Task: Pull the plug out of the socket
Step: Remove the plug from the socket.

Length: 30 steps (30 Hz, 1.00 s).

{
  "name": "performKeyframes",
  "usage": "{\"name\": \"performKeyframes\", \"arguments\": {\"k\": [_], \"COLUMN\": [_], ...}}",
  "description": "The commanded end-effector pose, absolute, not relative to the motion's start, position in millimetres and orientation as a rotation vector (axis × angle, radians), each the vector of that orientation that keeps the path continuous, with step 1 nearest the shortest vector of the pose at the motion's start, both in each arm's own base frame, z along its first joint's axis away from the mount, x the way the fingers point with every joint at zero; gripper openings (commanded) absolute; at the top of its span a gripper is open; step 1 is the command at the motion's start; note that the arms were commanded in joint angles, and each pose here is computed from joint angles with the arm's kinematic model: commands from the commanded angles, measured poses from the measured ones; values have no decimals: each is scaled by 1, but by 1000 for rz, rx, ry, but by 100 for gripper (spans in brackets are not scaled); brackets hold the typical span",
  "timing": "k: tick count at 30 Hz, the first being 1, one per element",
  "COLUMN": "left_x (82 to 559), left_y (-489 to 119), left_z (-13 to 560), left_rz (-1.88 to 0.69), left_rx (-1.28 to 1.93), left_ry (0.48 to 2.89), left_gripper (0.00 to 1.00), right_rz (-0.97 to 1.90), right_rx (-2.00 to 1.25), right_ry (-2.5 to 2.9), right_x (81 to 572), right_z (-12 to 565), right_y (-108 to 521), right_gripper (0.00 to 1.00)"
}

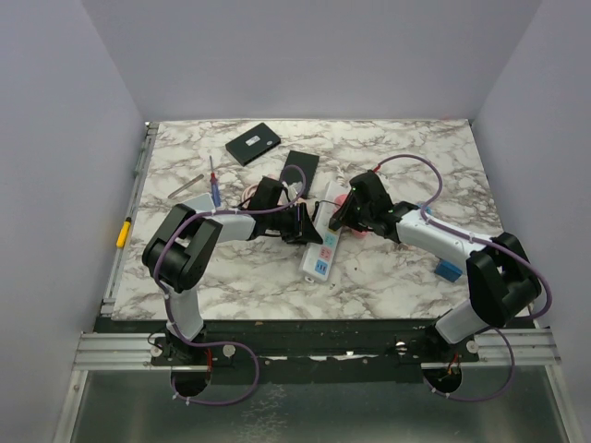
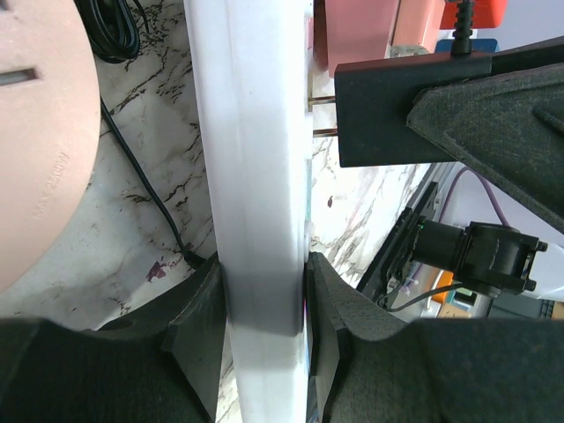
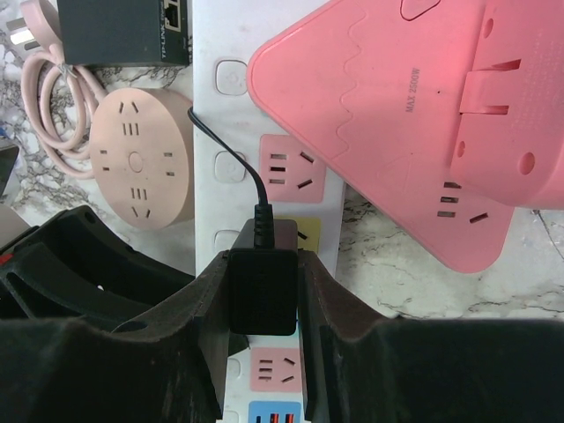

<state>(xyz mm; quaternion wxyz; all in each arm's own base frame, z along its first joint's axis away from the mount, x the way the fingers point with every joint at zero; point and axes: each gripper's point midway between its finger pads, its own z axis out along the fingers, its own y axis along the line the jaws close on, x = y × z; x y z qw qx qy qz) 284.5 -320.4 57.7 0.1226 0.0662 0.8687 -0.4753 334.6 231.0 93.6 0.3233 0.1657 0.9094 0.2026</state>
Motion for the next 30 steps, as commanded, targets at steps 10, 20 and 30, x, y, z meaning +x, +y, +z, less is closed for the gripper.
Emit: {"name": "performKeyframes", "arguments": {"k": [10, 20, 30], "left_x": [285, 284, 283], "left_y": [-316, -316, -317], "left_z": [41, 40, 39], "left_rz": [-1324, -1331, -1336], "left_rx": [195, 195, 194], "left_ry": [2580, 2585, 2588], "left_gripper": [0, 0, 0], "right_rz": [678, 622, 492], "right_rx": [434, 392, 302], "right_ry": [2324, 2291, 2280], "right_x": [346, 348, 349], "right_z": [102, 115, 123], "right_y": [255, 262, 272], "right_gripper": [0, 0, 0]}}
